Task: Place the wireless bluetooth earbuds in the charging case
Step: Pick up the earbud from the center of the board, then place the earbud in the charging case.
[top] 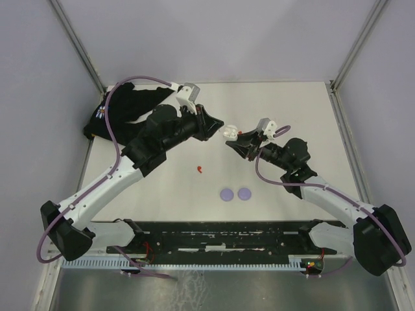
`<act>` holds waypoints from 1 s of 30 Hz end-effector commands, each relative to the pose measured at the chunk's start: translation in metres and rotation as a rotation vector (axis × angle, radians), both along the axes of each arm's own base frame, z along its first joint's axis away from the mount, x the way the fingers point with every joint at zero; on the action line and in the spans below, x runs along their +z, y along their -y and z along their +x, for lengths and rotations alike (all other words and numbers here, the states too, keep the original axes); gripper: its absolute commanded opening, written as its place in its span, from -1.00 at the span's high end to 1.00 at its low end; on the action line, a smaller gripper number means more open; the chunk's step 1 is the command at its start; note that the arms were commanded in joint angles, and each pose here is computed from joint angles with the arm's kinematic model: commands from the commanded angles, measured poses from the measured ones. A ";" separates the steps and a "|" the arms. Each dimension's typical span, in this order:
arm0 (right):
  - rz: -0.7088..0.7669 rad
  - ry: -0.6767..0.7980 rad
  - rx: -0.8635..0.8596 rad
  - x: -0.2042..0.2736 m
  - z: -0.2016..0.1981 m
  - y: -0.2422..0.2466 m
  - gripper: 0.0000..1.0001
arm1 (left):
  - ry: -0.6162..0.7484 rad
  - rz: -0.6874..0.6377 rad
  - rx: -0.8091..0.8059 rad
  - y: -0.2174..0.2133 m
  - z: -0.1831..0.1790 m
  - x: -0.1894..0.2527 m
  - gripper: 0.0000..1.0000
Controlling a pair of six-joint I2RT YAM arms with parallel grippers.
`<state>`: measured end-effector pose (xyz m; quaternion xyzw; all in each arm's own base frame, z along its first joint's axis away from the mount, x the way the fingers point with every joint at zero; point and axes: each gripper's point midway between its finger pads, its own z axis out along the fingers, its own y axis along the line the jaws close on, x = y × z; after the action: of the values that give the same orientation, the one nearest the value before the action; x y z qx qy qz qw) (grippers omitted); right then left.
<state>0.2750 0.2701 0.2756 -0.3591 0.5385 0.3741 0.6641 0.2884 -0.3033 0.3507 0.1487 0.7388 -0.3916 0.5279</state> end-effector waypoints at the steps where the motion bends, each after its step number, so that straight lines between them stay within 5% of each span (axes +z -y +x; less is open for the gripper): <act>1: 0.071 0.100 0.023 0.039 0.000 -0.003 0.96 | 0.052 -0.126 0.039 0.005 -0.005 0.027 0.73; 30: 0.088 0.098 0.014 0.044 -0.003 0.000 0.96 | 0.093 -0.118 0.094 0.020 -0.006 0.003 0.74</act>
<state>0.2763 0.2723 0.2823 -0.3530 0.5290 0.3826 0.6702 0.2818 -0.3238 0.3439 0.1117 0.7087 -0.3993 0.5708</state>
